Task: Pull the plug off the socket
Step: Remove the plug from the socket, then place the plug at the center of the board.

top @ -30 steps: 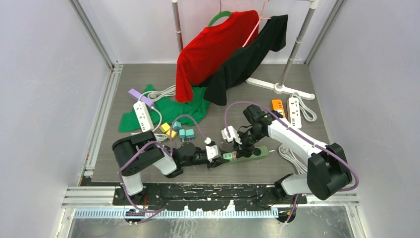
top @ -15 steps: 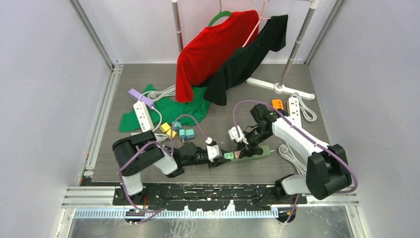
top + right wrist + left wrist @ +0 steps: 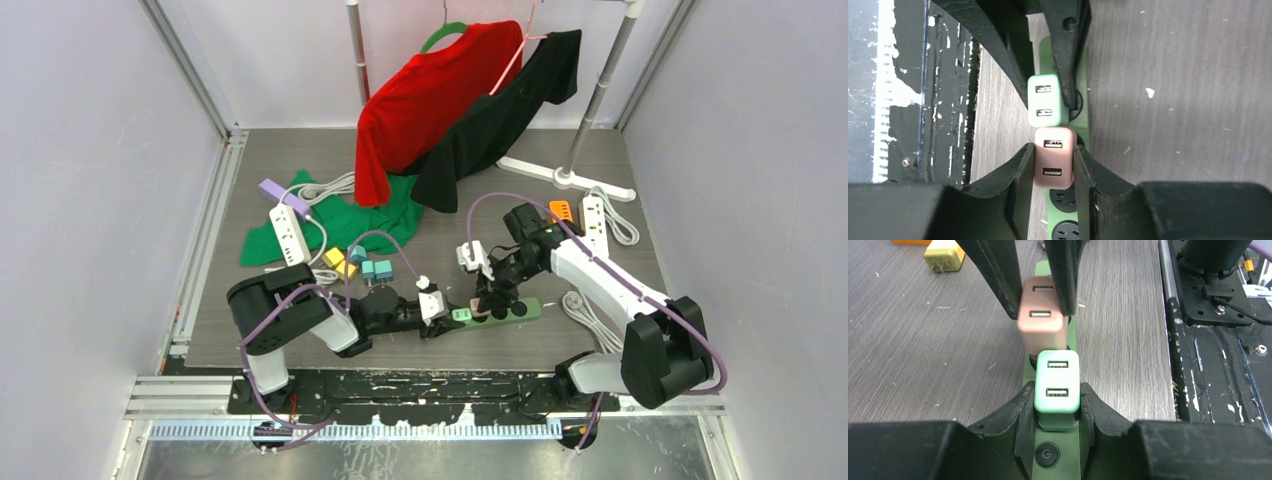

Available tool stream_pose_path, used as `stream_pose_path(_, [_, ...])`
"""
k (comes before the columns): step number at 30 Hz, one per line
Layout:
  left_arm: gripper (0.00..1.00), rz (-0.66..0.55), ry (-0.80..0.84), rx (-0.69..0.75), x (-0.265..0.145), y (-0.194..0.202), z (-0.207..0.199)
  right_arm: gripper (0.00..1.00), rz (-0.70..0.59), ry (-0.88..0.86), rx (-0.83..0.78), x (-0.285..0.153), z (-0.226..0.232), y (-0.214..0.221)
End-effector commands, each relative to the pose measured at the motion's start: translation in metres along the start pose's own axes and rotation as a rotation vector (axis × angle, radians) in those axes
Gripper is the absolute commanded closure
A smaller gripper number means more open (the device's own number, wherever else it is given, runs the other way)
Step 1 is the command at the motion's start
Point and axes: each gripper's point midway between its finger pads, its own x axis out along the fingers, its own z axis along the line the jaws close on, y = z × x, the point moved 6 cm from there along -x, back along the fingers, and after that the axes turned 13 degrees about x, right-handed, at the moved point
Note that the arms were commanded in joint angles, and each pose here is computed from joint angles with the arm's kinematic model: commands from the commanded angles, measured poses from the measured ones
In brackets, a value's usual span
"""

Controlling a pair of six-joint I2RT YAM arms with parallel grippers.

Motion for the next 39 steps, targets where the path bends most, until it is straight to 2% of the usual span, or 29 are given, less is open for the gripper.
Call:
stream_pose_path(1, [1.00, 0.099, -0.027, 0.009, -0.004, 0.021, 0.003, 0.99, -0.140, 0.017, -0.098, -0.026, 0.001, -0.024])
stream_pose_path(4, [1.00, 0.095, -0.022, 0.010, -0.004, 0.020, 0.002, 0.99, -0.170, -0.056, -0.093, -0.036, 0.016, -0.019])
stream_pose_path(7, [1.00, 0.095, -0.017, 0.009, -0.004, 0.021, 0.002, 0.99, -0.221, -0.015, -0.028, -0.047, 0.009, -0.028])
stream_pose_path(11, [1.00, 0.093, -0.013, 0.008, -0.005, 0.020, 0.001, 0.98, -0.275, 0.179, 0.210, -0.066, -0.025, -0.029])
stream_pose_path(17, [1.00, 0.089, -0.010, 0.008, -0.006, 0.020, 0.000, 0.91, -0.423, 0.451, 0.566, -0.099, -0.072, -0.009])
stream_pose_path(20, [0.99, 0.086, -0.010, 0.009, -0.006, 0.020, 0.000, 0.90, -0.464, 0.591, 0.688, -0.112, -0.092, 0.008])
stream_pose_path(23, [1.00, 0.087, -0.012, 0.009, -0.006, 0.021, 0.000, 0.81, -0.526, 0.775, 0.791, -0.122, -0.109, 0.020])
stream_pose_path(27, [1.00, 0.085, -0.010, 0.010, -0.006, 0.020, 0.000, 0.77, -0.600, 0.981, 0.894, -0.133, -0.126, 0.033])
stream_pose_path(39, [0.99, 0.078, -0.008, 0.012, -0.007, 0.020, -0.001, 0.74, -0.616, 1.008, 1.018, -0.124, -0.140, 0.047])
